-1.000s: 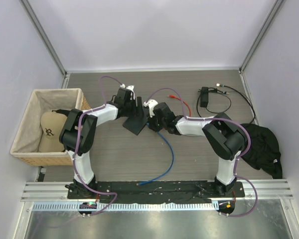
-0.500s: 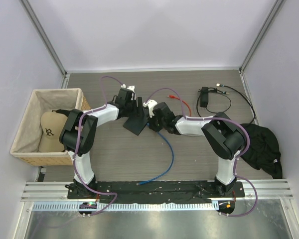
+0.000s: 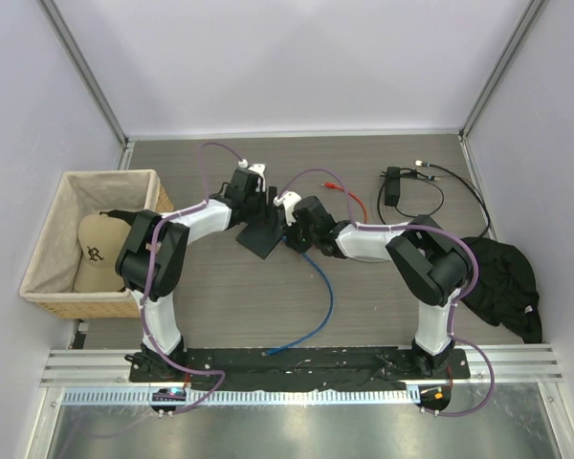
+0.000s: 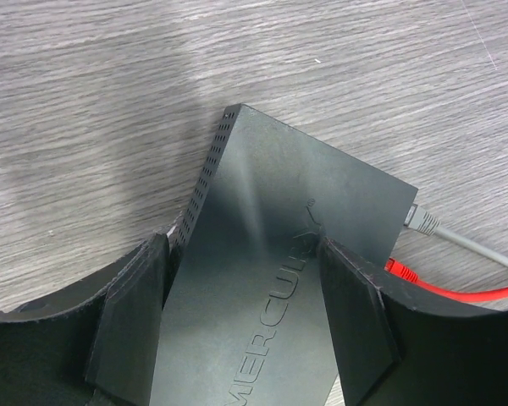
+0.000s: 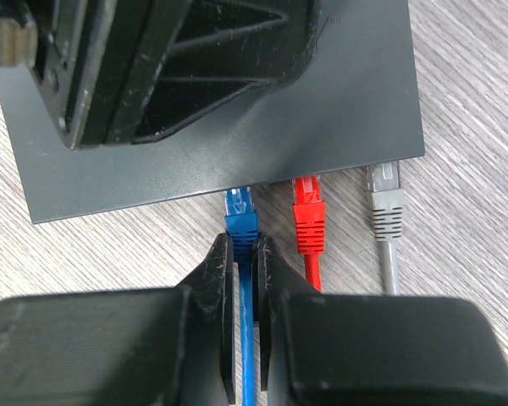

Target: Insert the plug into the switch port

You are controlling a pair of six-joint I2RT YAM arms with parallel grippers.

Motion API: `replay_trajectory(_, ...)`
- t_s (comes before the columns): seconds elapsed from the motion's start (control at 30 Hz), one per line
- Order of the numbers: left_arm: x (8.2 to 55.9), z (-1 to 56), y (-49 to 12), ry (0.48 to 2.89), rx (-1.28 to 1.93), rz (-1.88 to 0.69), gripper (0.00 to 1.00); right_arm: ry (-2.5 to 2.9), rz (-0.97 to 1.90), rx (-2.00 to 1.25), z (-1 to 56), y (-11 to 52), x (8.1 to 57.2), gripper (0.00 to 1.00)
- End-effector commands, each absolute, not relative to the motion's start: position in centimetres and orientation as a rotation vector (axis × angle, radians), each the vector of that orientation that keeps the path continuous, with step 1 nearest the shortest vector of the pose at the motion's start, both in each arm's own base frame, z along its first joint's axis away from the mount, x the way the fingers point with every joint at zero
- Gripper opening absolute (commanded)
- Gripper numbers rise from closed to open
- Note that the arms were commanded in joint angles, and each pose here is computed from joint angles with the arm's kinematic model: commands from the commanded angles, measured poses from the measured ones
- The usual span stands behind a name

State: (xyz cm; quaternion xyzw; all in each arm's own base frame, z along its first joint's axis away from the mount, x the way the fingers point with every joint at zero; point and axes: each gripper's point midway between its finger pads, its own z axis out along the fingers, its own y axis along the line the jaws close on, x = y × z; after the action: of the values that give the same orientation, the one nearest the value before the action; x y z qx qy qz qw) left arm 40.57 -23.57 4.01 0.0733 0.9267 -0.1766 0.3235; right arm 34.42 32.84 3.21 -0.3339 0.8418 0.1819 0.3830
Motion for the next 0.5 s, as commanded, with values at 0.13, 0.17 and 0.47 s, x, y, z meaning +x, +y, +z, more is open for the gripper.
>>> replay_trajectory(0.13, 24.1, 0.5, -33.2, 2.862, 0.467, -1.023, 0.70, 1.225, 0.718, -0.503, 31.0, 40.1, 40.3, 0.01)
replay_trajectory(0.17, 24.0, 0.2, -33.2, 2.871, 0.464, -1.026, 0.70, 1.213, 0.713, -0.486, 31.2, 39.8, 40.2, 0.01)
replay_trajectory(0.47, 22.6, -0.2, -33.8, 2.918, 0.500, -1.139, 0.70, 1.248, 0.703, -0.522, 29.8, 40.7, 40.9, 0.01)
